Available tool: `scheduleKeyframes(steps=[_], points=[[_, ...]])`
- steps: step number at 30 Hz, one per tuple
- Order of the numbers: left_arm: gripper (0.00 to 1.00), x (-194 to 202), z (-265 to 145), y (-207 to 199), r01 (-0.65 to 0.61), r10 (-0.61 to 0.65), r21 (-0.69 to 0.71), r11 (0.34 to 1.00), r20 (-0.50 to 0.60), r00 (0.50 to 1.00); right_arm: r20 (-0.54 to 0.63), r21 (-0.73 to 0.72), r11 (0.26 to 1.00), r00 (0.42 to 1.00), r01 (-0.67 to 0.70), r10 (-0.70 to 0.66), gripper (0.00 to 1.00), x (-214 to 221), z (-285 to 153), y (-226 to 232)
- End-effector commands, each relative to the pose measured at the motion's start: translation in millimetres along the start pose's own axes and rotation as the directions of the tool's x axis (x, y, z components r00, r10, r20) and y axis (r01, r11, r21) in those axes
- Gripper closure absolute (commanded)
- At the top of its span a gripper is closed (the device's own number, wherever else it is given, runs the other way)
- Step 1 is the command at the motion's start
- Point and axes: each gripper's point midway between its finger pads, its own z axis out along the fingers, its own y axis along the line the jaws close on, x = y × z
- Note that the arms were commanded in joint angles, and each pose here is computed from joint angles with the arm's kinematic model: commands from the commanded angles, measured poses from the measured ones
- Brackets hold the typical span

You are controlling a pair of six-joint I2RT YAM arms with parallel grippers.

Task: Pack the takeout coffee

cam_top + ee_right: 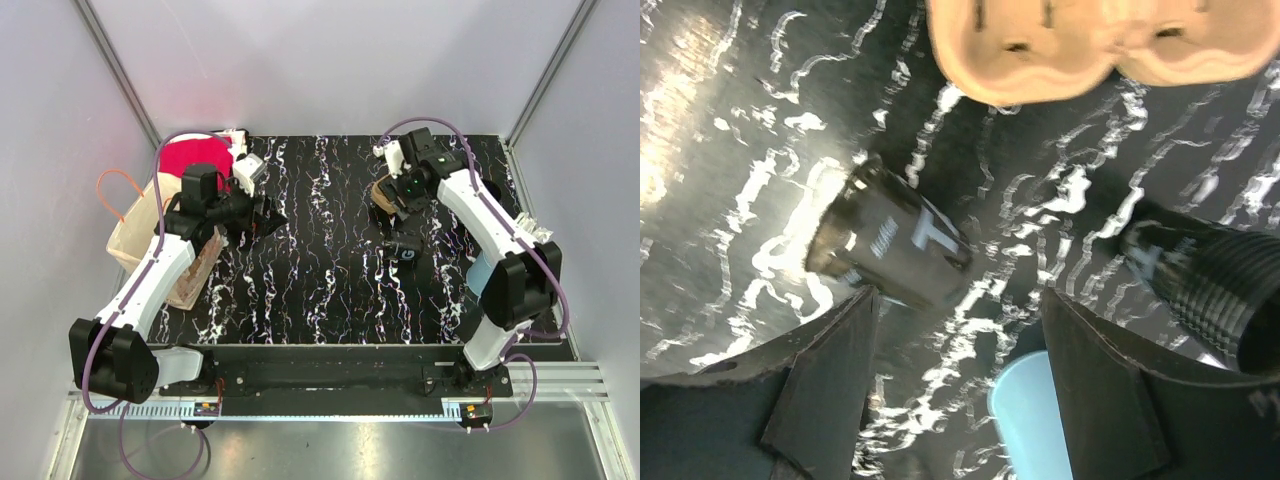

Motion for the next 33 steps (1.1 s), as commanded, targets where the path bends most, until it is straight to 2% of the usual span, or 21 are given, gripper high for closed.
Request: scheduleKeyframes(steps=[1, 6, 11, 15, 22, 33], points=[[0.01, -19.5, -2.0, 13.6, -0.075, 0.077, -0.079, 0.994, 0.027, 0.997, -0.009, 0.007, 0.998, 0.998, -0.057, 0.057, 0.28, -17.0, 11.1, 26.0], [0.01, -7.9, -3.0, 26.1, -0.080, 0.080, -0.154, 0.985, -0.004, 0.997, -0.075, 0.005, 0.997, 0.994, -0.078, 0.078, 0.30, -12.6, 17.2, 51.5], [0.01, -0.8, -8.8, 27.4, -0.087, 0.087, -0.185, 0.979, -0.008, 0.996, -0.176, 0.006, 1.000, 0.984, 0.004, -0.003, 0.34, 8.7, 22.7, 76.1], [0.01, 4.9, -11.1, 28.1, -0.088, 0.086, -0.196, 0.977, -0.018, 0.996, -0.230, 0.067, 0.995, 0.972, 0.072, -0.055, 0.36, 25.5, 28.3, 75.3], [0.01, 9.5, -15.6, 28.1, -0.095, 0.091, -0.211, 0.973, -0.029, 0.995, -0.330, 0.091, 0.983, 0.936, 0.160, -0.122, 0.39, 53.8, 34.6, 73.5], [0.01, 10.4, -17.2, 26.4, -0.087, 0.085, -0.213, 0.973, -0.020, 0.996, -0.371, 0.098, 0.974, 0.916, 0.203, -0.154, 0.45, 63.3, 47.2, 79.5]])
